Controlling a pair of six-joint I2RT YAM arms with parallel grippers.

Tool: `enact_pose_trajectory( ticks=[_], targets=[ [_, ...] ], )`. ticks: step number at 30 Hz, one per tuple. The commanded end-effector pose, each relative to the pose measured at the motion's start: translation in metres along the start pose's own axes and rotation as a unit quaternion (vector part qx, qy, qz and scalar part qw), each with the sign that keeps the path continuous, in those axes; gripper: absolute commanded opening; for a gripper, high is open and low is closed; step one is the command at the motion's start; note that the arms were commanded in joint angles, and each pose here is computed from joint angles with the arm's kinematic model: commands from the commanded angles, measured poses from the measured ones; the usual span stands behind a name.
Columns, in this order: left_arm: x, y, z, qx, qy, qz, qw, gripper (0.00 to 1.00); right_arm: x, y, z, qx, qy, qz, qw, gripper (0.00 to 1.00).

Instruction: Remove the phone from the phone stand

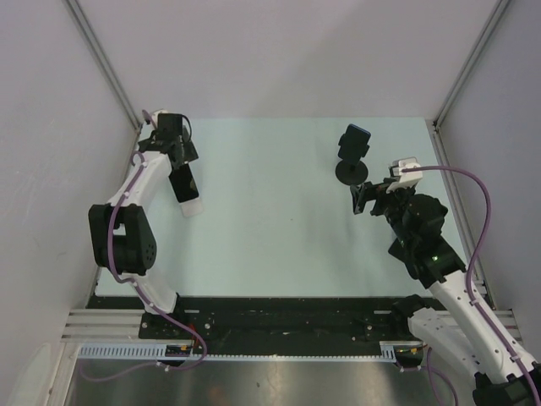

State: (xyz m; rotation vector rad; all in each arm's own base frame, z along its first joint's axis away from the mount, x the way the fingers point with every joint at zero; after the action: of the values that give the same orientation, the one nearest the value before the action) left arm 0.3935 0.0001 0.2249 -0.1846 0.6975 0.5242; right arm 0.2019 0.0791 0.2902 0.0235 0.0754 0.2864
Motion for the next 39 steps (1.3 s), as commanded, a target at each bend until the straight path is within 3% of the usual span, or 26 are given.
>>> enact_pose_trajectory(
  ticks=[1,6,18,23,33,35,39],
  targets=[
    [0.000,-0.004,0.009,0.001,-0.001,-0.031,1.000,0.98,0.006,0.000,0.000,-0.013,-0.002,-0.003,1.000,1.00],
    [0.001,-0.005,0.005,0.013,0.008,-0.045,0.999,0.93,0.010,-0.001,0.002,-0.024,-0.007,-0.004,1.000,1.00],
    [0.002,0.000,-0.006,0.023,0.018,-0.037,0.999,0.71,0.018,0.000,-0.004,-0.037,0.006,0.002,0.999,1.00],
    [-0.009,0.001,0.003,0.027,0.002,-0.048,0.999,0.55,0.019,0.000,0.000,-0.039,-0.008,0.003,0.999,1.00],
    [-0.052,0.010,0.033,0.025,-0.057,-0.077,0.995,0.07,0.019,0.001,0.002,-0.035,-0.013,0.009,0.999,1.00],
    [-0.064,0.010,0.040,0.021,-0.071,-0.090,0.993,0.01,0.018,0.002,0.004,-0.033,-0.017,0.013,0.999,1.00],
    [-0.089,0.006,0.049,0.018,-0.089,-0.128,0.988,0.00,0.019,0.010,0.005,-0.030,-0.023,0.055,0.998,1.00]
  ],
)
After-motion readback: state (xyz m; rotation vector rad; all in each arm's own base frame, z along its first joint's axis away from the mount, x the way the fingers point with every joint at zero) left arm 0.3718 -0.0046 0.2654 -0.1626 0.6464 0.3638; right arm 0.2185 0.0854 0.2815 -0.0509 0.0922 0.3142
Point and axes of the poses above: each gripper's point midway between its finger pads, its own x axis out along the fingers, its own y axis along the line the jaws close on, z = x × y, the point moved 9 cm from there along -x, back along the fingers, and after that the axes turned 2 degrees about -x, right-handed, at the moved point
